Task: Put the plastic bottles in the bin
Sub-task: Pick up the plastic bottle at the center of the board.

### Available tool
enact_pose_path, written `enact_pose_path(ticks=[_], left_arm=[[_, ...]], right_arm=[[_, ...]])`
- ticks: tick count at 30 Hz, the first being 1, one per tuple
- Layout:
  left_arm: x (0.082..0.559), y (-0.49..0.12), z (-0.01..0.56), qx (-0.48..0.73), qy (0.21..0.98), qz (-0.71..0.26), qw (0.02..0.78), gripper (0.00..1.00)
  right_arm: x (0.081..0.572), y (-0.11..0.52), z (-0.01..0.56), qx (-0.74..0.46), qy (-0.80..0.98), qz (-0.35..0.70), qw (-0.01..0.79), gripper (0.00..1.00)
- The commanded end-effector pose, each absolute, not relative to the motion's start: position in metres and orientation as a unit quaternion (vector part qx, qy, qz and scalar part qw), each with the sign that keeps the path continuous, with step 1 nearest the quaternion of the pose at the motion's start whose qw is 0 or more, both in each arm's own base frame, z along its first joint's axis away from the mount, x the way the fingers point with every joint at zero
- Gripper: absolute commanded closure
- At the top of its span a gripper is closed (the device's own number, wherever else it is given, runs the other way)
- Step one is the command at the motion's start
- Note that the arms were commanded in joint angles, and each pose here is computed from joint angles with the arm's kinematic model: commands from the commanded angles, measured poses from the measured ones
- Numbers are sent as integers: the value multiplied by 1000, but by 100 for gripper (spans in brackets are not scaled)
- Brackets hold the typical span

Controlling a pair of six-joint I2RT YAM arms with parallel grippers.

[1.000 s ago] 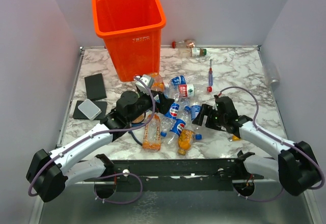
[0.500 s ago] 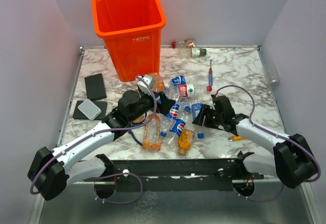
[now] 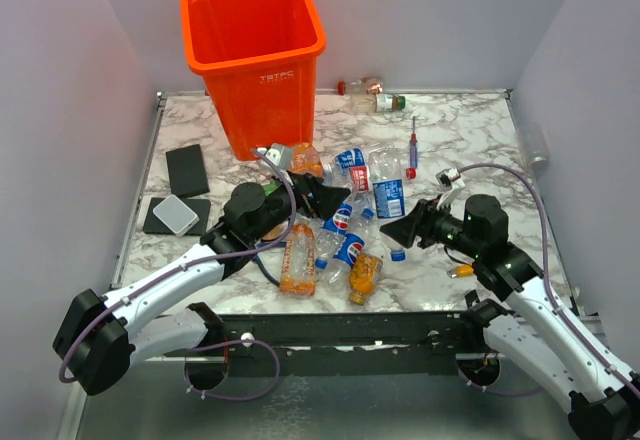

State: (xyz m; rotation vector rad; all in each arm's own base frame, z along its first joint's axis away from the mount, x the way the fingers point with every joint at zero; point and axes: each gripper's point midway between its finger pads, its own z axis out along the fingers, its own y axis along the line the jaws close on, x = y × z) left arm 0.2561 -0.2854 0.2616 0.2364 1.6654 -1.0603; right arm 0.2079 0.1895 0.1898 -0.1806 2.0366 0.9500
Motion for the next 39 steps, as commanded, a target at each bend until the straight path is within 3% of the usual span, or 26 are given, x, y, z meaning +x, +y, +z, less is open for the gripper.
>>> enact_pose_path(ticks=[1,8,18,21,24,27,30,32,39], left_arm=[[241,-310,325,84,629,-571,521,1],[235,-353,322,118,636,-634,424,1],[236,-377,304,128,645,-646,388,1],[228,-387,306,152,639,-651,381,12],[222,-393,311,171,630,-652,385,32],[221,-391,317,175,623,-648,401,52],[224,-384,330,176,610,-638,436,66],[227,-377,342,181,596,-625,471,69],[238,-329,393,272,506,-458,678,71]], right_arm=[[176,212,211,-154,771,460,414,55],[174,214,214,-159,760,470,420,56],[168,217,222,-173,749,483,419,57],[165,218,222,-179,746,487,416,58],[162,219,222,-185,745,490,412,56],[162,219,224,-187,749,488,407,44],[162,217,232,-180,751,485,410,15],[162,216,242,-173,748,490,412,2],[172,205,297,-73,741,499,443,0]])
